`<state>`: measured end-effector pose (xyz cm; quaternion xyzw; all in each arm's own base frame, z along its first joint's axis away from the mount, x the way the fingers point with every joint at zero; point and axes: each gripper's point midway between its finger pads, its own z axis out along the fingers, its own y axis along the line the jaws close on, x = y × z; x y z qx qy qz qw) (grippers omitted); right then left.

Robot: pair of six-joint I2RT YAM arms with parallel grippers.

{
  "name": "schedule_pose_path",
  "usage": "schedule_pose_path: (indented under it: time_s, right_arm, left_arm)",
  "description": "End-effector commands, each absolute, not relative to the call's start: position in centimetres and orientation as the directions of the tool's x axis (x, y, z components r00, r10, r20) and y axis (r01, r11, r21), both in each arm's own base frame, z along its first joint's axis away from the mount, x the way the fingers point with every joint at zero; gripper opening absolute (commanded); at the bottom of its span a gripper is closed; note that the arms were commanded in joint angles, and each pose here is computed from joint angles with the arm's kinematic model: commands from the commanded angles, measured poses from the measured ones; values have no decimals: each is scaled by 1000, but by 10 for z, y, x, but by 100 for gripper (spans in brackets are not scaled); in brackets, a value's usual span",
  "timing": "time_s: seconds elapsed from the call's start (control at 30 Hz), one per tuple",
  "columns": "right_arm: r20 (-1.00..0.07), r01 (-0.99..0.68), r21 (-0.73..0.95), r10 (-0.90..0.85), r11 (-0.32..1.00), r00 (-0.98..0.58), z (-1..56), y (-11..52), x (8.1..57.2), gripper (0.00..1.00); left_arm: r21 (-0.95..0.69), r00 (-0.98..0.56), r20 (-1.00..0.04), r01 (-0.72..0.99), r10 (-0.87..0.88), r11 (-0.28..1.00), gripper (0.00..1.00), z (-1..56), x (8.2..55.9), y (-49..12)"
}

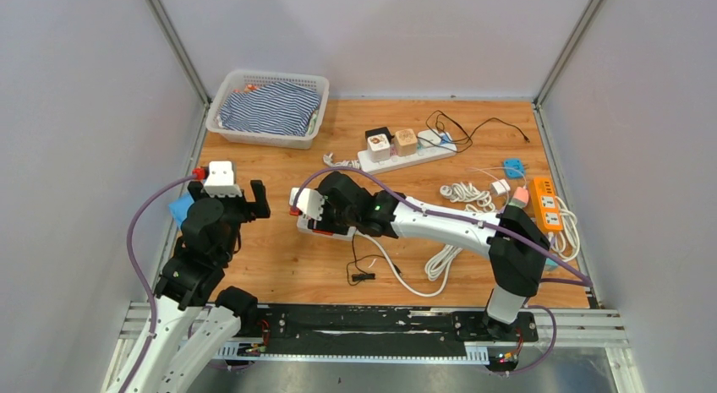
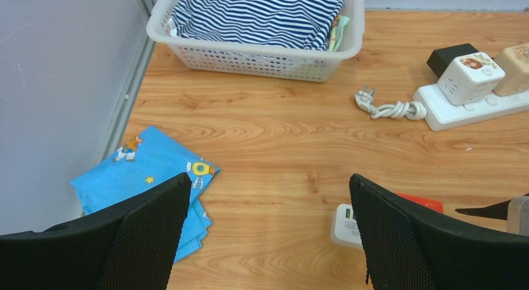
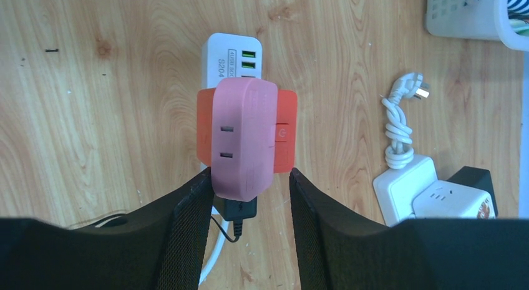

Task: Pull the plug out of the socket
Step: Remove the plug from the socket.

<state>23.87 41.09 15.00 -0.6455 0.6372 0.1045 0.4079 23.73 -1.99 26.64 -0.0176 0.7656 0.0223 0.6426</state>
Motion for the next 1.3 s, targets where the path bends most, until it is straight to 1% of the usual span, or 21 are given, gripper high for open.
schedule_pose_path:
  time_s: [0.0, 0.1, 0.17, 0.2, 0.23, 0.4, 0.47, 0.53, 0.63, 0.73, 0.8, 0.97, 1.27]
  right_arm:
    - [-668, -938, -321, -734, 131, 127, 134, 414, 231, 50]
    - [-667, -941, -315, -734, 125, 126, 131, 415, 231, 48]
    - [-668, -944, -307, -734, 123, 121, 129, 416, 232, 43]
    - [-669, -944, -305, -734, 126, 118, 128, 416, 233, 39]
    - [-671, -945, -302, -733, 126, 116, 128, 416, 233, 36]
    - [-694, -949, -283, -713, 141, 101, 139, 411, 237, 14]
    - [-702, -951, -272, -706, 145, 93, 141, 409, 239, 6]
    - [-705, -955, -257, -705, 150, 78, 140, 405, 240, 1]
    - [-706, -960, -239, -705, 145, 69, 137, 402, 240, 0]
    - [-703, -962, -242, -707, 128, 82, 137, 400, 239, 0]
    - [-700, -963, -243, -708, 116, 91, 138, 398, 237, 0]
    - [-700, -964, -251, -705, 88, 118, 144, 392, 236, 0]
    - [-683, -969, -247, -713, 26, 155, 146, 376, 237, 1]
  left_arm:
    - [20, -175, -984, -32, 14, 999, 100, 264, 240, -24]
    - [18, -173, -985, -20, 14, 1000, 100, 264, 240, -26]
    - [14, -169, -985, -7, 13, 1000, 100, 265, 240, -28]
    - [13, -169, -986, -1, 12, 1000, 100, 265, 240, -29]
    - [11, -168, -986, 6, 12, 1000, 100, 265, 240, -30]
    - [-18, -169, -986, 49, -10, 999, 100, 266, 237, -39]
    - [-66, -173, -984, 82, -51, 994, 100, 268, 234, -47]
    - [-140, -178, -977, 135, -115, 981, 100, 268, 231, -59]
    - [-276, -190, -953, 209, -238, 938, 100, 265, 223, -79]
    - [-426, -220, -900, 265, -376, 865, 100, 259, 215, -98]
    - [-493, -241, -867, 288, -436, 821, 100, 248, 213, -108]
    - [-538, -300, -838, 319, -456, 780, 98, 225, 212, -121]
    - [-610, -342, -789, 341, -511, 715, 96, 193, 218, -137]
